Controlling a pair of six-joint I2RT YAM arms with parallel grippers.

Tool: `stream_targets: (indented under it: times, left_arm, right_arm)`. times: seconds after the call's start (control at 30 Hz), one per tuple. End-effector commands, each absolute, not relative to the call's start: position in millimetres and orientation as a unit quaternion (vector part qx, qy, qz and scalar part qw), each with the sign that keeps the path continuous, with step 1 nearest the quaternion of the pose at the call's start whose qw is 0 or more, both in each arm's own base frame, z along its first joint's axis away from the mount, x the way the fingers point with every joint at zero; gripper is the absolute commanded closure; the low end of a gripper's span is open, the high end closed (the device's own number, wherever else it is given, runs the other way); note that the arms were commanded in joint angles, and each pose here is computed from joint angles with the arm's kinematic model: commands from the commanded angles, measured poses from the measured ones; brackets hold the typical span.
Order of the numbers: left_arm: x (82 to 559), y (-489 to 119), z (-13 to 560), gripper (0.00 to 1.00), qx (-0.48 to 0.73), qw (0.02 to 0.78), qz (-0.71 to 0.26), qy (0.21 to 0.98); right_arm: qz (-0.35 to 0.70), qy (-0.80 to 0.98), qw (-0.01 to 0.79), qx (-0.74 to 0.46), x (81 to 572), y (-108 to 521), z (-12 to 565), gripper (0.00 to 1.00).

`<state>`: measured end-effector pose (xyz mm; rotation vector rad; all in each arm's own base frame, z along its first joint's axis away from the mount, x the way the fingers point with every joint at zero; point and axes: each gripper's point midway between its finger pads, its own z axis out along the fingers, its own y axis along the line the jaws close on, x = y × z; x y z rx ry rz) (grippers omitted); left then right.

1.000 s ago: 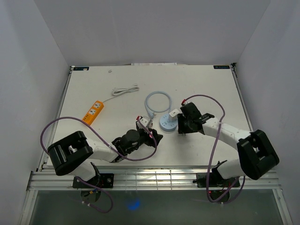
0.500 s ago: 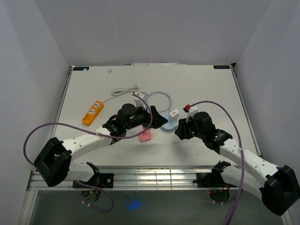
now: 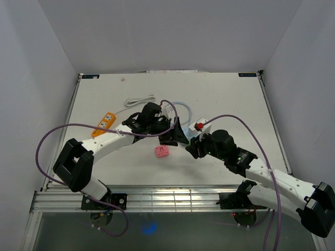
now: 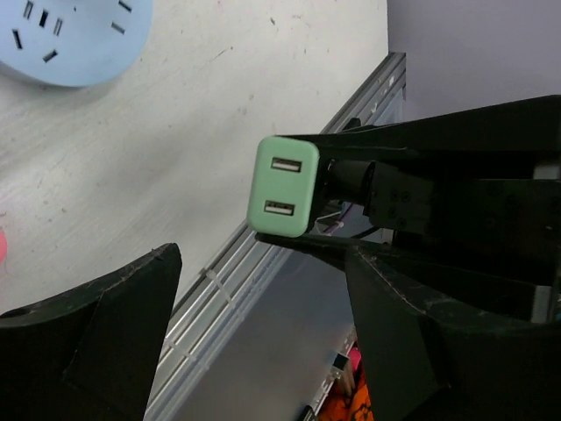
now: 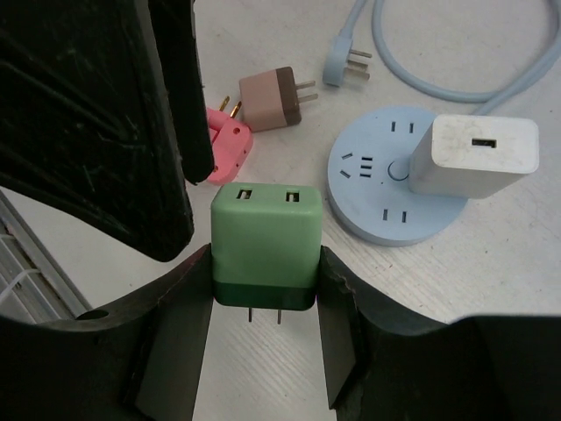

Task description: Insert the plug

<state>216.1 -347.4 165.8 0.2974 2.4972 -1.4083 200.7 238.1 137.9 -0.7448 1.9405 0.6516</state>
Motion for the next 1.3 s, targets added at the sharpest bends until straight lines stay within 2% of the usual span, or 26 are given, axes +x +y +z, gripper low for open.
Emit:
stream_targets:
  times: [0.0,0.23,0.67,0.87,0.97,1.27]
  left_arm:
    - [203.6,-344.2,180.3,0.14,0.106,0.101,-0.489,0.86]
    - [198.4,-349.5,175.3,0.15,0.105,0.066,-0.499,0.857]
    - [220.4,-356.8,181.4,0.16,0.095,0.083,-0.497,0.859]
    - [224.4,-359.9,176.0,0.26,0.093,0.08,-0.497,0.859]
    - [224.9,-361.0,176.4,0.36,0.095,0.08,-0.499,0.858]
    - [224.5,-362.8,172.4,0.5,0.101,0.073,-0.5,0.857]
  right_arm:
    - [0.263,0.748,0.528,-0.304,213.4,243.0,167.8,0.69]
    - [0.272,0.732,0.534,-0.324,206.6,245.6,171.2,0.69]
    - [0.282,0.718,0.535,-0.344,195.5,250.9,170.5,0.69]
    - [0.293,0.71,0.533,-0.355,190.5,254.2,172.9,0.69]
    - [0.29,0.712,0.531,-0.356,191.4,254.0,169.8,0.69]
    - [0.284,0.719,0.522,-0.36,192.1,255.7,165.0,0.69]
